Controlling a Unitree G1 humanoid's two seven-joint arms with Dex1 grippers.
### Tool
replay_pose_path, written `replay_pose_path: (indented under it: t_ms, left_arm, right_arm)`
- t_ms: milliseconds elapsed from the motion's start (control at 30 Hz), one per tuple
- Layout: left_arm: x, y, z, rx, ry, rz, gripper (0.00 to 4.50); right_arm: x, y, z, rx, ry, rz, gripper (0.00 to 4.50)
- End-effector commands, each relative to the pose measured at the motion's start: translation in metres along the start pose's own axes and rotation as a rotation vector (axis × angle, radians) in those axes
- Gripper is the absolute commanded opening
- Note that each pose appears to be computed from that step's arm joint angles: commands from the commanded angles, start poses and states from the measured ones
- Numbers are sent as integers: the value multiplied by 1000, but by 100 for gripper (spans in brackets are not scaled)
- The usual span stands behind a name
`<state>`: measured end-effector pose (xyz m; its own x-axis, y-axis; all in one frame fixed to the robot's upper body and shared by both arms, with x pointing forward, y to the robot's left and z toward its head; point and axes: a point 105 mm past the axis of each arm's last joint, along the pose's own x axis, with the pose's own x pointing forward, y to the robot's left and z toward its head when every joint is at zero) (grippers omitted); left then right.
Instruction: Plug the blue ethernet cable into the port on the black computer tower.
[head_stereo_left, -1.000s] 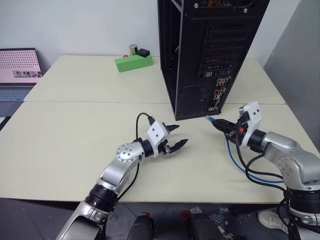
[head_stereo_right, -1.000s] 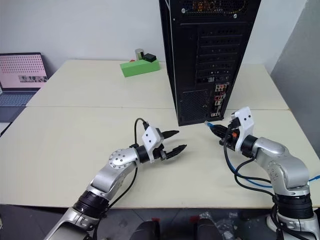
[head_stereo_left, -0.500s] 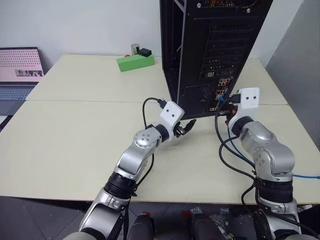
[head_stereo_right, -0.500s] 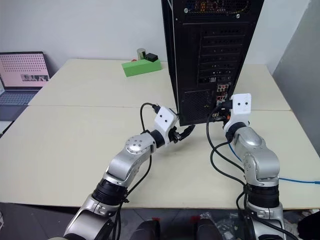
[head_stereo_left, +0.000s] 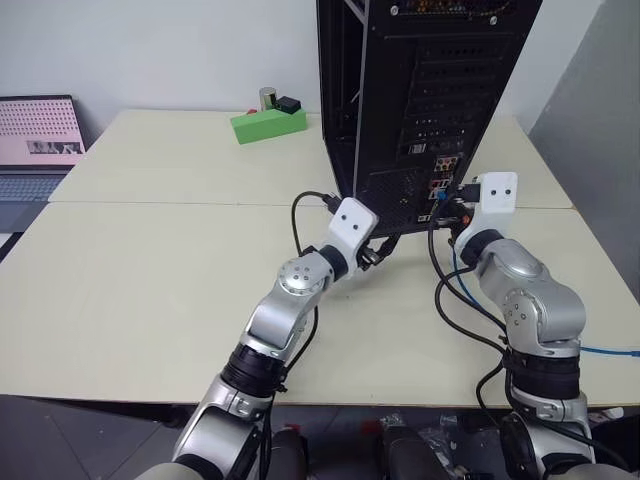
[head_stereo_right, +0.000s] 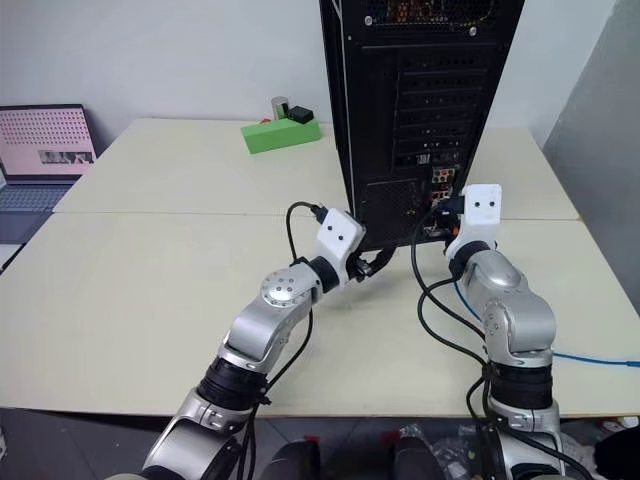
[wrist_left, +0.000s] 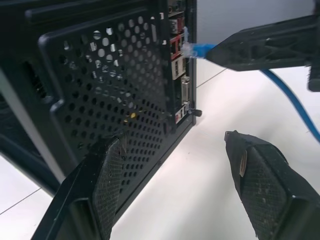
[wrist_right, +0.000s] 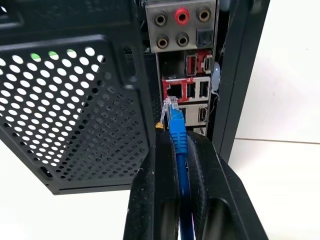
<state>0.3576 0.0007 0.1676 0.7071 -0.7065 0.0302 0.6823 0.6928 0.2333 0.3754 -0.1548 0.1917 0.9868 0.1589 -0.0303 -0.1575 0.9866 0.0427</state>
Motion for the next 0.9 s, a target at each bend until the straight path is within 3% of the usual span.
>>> replay_pose_path:
  t_ms: [33, 900]
  left_arm:
    - [1, 1, 16, 13, -57, -1, 333]
    - [-3, 1, 14, 29, -47, 0, 333]
  right_arm:
    - [1, -1, 20, -5, -72, -1, 0]
    - [13, 0, 31, -55, -106, 2, 0]
